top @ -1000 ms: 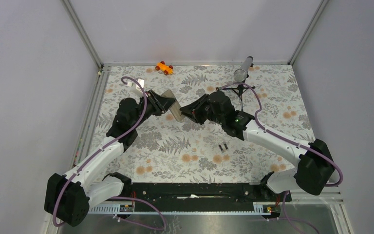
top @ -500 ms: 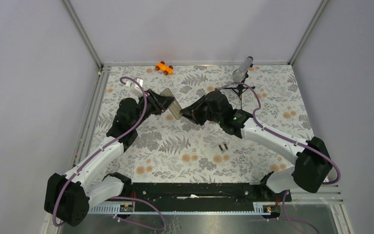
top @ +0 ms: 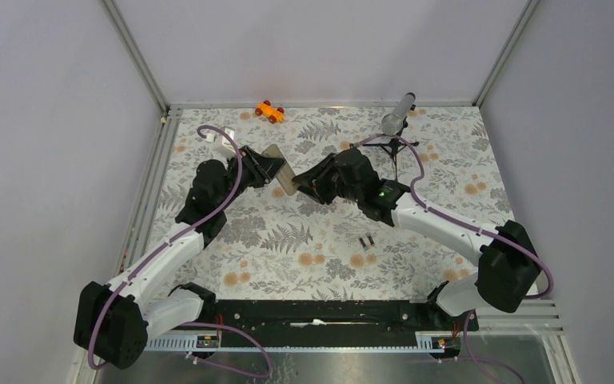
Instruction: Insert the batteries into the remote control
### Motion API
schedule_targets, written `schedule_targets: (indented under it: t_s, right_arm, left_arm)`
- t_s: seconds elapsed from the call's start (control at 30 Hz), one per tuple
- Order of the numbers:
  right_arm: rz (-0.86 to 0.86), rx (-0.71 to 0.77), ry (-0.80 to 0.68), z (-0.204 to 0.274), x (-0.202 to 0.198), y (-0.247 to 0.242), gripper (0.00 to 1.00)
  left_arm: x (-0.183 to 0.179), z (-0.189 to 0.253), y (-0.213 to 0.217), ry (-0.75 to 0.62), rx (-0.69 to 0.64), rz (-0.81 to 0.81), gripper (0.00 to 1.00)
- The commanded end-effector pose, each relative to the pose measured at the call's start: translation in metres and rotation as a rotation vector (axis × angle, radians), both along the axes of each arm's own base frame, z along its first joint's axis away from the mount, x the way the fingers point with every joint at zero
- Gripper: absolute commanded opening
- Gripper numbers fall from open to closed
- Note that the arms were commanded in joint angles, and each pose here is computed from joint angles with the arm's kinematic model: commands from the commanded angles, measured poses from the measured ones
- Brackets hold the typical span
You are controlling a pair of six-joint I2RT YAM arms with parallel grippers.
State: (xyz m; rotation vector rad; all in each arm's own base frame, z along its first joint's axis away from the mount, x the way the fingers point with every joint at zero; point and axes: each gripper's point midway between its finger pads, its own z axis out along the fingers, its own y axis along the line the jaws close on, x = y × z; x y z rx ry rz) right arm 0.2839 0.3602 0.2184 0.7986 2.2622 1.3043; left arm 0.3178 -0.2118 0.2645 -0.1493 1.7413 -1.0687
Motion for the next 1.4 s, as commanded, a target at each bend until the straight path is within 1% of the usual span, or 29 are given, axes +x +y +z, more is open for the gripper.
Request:
schedule_targets:
  t_s: [0.0,0.07,0.13,0.2,0.23,0.37,0.4,0.47,0.57,0.63,0.73,0.8,0.83,0.9,0.97,1.0,1.03,1.1,1.13,1.23,1.3,1.37]
  right_arm:
    - [-0.011,0.022,-0.143,0.021,0.004,-0.008,0.51]
    - [0.001,0.003,-0.177,0.019,-0.005,-0.019,0.68]
    - [0.026,-0.001,-0.226,0.024,-0.014,-0.027,0.81]
    - [0.056,0.030,-0.288,0.036,-0.023,-0.031,0.89]
    - [0.075,0.063,-0.332,0.046,-0.028,-0.031,0.92]
    - [0.146,0.256,-0.569,0.105,-0.042,-0.024,0.95]
    - [0.160,0.289,-0.602,0.117,-0.044,-0.021,0.95]
    - [0.199,0.289,-0.620,0.125,-0.045,-0.013,0.95]
    - [0.238,0.302,-0.608,0.126,-0.047,-0.004,0.94]
    - [0.232,0.335,-0.610,0.129,-0.046,-0.003,0.89]
    - [0.238,0.374,-0.655,0.140,-0.048,-0.002,0.72]
    - [0.236,0.401,-0.690,0.149,-0.051,-0.004,0.60]
    - [0.230,0.409,-0.698,0.152,-0.052,-0.006,0.56]
    - [0.217,0.413,-0.711,0.156,-0.052,-0.009,0.44]
    - [0.219,0.411,-0.714,0.157,-0.053,-0.009,0.31]
    - [0.225,0.411,-0.714,0.157,-0.053,-0.009,0.24]
    - [0.235,0.409,-0.715,0.157,-0.054,-0.008,0.17]
    - [0.255,0.395,-0.705,0.154,-0.057,-0.007,0.07]
    - [0.264,0.389,-0.715,0.155,-0.059,-0.008,0.05]
    - [0.288,0.332,-0.733,0.150,-0.066,-0.015,0.02]
    - [0.312,0.305,-0.753,0.150,-0.073,-0.020,0.01]
    - [0.345,0.304,-0.776,0.156,-0.080,-0.023,0.01]
  left_arm:
    - [-0.005,0.046,-0.010,-0.090,-0.072,-0.056,0.00]
    - [-0.005,0.056,-0.008,-0.068,-0.084,-0.060,0.00]
    - [-0.007,0.066,-0.005,-0.053,-0.105,-0.081,0.00]
    - [-0.011,0.075,-0.004,-0.037,-0.146,-0.116,0.00]
    - [-0.013,0.080,-0.004,-0.031,-0.167,-0.138,0.00]
    - [-0.027,0.093,-0.012,0.022,-0.273,-0.222,0.00]
    - [-0.031,0.097,-0.013,0.029,-0.306,-0.239,0.00]
    - [-0.036,0.103,-0.013,0.046,-0.379,-0.252,0.00]
    - [-0.041,0.121,-0.011,0.022,-0.470,-0.269,0.00]
    - [-0.044,0.129,-0.011,0.010,-0.513,-0.284,0.00]
    - [-0.048,0.133,-0.011,0.007,-0.549,-0.300,0.00]
    - [-0.048,0.129,-0.011,0.029,-0.538,-0.296,0.04]
    - [-0.049,0.126,-0.011,0.039,-0.531,-0.295,0.07]
    - [-0.050,0.122,-0.010,0.045,-0.528,-0.293,0.14]
    - [-0.052,0.118,-0.010,0.057,-0.526,-0.289,0.23]
    - [-0.052,0.117,-0.010,0.061,-0.526,-0.288,0.29]
    - [-0.054,0.117,-0.010,0.060,-0.525,-0.292,0.38]
    - [-0.059,0.119,-0.012,0.046,-0.503,-0.321,0.57]
    - [-0.062,0.121,-0.013,0.034,-0.474,-0.341,0.66]
    - [-0.070,0.117,-0.016,0.039,-0.346,-0.435,0.82]
    - [-0.078,0.114,-0.016,0.042,-0.287,-0.509,0.86]
    - [-0.088,0.109,-0.019,0.060,-0.234,-0.607,0.87]
